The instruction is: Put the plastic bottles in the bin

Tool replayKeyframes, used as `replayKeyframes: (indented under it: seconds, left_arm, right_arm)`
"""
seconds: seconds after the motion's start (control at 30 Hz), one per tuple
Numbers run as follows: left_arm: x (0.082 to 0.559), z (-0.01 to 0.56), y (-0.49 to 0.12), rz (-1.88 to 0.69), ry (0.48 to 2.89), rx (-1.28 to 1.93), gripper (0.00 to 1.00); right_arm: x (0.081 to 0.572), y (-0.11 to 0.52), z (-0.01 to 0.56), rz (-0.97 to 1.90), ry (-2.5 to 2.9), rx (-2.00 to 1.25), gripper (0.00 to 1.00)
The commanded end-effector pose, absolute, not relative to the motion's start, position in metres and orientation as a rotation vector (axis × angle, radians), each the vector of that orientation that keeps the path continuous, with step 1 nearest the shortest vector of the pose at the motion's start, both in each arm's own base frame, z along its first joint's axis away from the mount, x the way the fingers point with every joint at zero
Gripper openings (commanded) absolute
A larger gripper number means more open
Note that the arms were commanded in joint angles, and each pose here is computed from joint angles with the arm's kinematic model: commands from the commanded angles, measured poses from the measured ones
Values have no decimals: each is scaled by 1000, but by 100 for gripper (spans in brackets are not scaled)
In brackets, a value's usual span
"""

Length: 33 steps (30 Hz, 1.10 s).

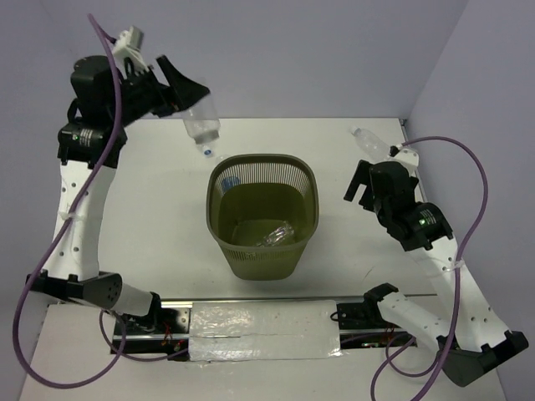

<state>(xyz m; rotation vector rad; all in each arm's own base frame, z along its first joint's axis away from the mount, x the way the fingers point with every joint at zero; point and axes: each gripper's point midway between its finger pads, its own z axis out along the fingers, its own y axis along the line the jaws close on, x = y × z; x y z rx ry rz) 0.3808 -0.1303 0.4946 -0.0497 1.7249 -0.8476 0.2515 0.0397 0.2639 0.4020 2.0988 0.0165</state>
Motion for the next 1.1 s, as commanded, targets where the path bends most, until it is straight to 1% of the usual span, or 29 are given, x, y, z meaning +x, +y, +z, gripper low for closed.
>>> replayKeyframes:
  seconds: [0.0, 0.1, 0.13, 0.17, 0.23, 0.27, 0.3, 0.4, 0.53, 0.57, 0.6, 0.63, 0.67, 0.7, 0.73, 0.77, 0.87, 0.9, 0.93, 1.0, 1.03, 1.07]
  left_arm:
    - [348, 482, -161, -898, 1766, 113, 8]
    - [322, 471, -188, -969, 1798, 193, 8]
    - [306, 474, -200, -1004, 1784, 235, 8]
    - [302, 461, -206, -1020, 1814, 239, 8]
    - [281, 464, -216, -1079, 1788, 258, 10]
    - [278, 449, -222, -1103, 1821, 257, 10]
    - [272, 447, -227, -1138, 1827, 247, 11]
    - [252, 442, -244, -1254, 1793, 286, 16]
    - [244, 437, -253, -1265, 1820, 303, 22]
    - [244, 436, -254, -1248, 1825, 311, 33]
    - [245, 434, -254, -1236, 1833, 316, 40]
    - [243, 436, -256, -1231, 1832, 325, 50]
    - [244, 434, -255, -1215, 1840, 322, 72]
    - [244, 433, -255, -1213, 1844, 326, 80]
    - [244, 434, -255, -1211, 1840, 326, 93]
    - [243, 434, -256, -1217, 1840, 333, 99]
    - [245, 442, -257, -1205, 1826, 348, 99]
    - [249, 438, -258, -1190, 1853, 345, 99]
    - [250, 448, -256, -1178, 1832, 349, 99]
    - [261, 443, -252, -1102, 1867, 332, 100]
    - [263, 453, -248, -1071, 1842, 338, 99]
    - [272, 451, -247, -1032, 1856, 316, 100]
  right_arm:
    - [251, 35, 266, 15, 2055, 465, 100]
    - [249, 34, 262, 11, 2059, 468, 100]
    - [249, 33, 260, 3, 2060, 470, 100]
    - [249, 33, 258, 0, 2063, 468, 100]
    - [251, 34, 254, -5, 2070, 468, 100]
    - [252, 35, 252, -3, 2076, 465, 100]
    - [253, 35, 252, -1, 2077, 466, 100]
    - [258, 40, 248, 11, 2082, 469, 100]
    - [261, 42, 245, 16, 2092, 468, 100]
    - [261, 42, 244, 12, 2093, 466, 100]
    - [261, 41, 244, 10, 2089, 467, 100]
    - [260, 41, 241, 3, 2093, 462, 100]
    - [260, 40, 240, 1, 2094, 462, 100]
    - [259, 40, 239, -2, 2094, 463, 100]
    - [259, 40, 238, -4, 2097, 462, 100]
    - [259, 40, 238, -3, 2097, 464, 100]
    - [260, 40, 237, -4, 2097, 471, 100]
    - [260, 39, 235, -9, 2099, 473, 100]
    - [260, 40, 236, -9, 2098, 469, 100]
    - [260, 39, 237, -10, 2094, 469, 100]
    - [259, 37, 238, -16, 2091, 471, 100]
    - [259, 37, 238, -19, 2090, 469, 100]
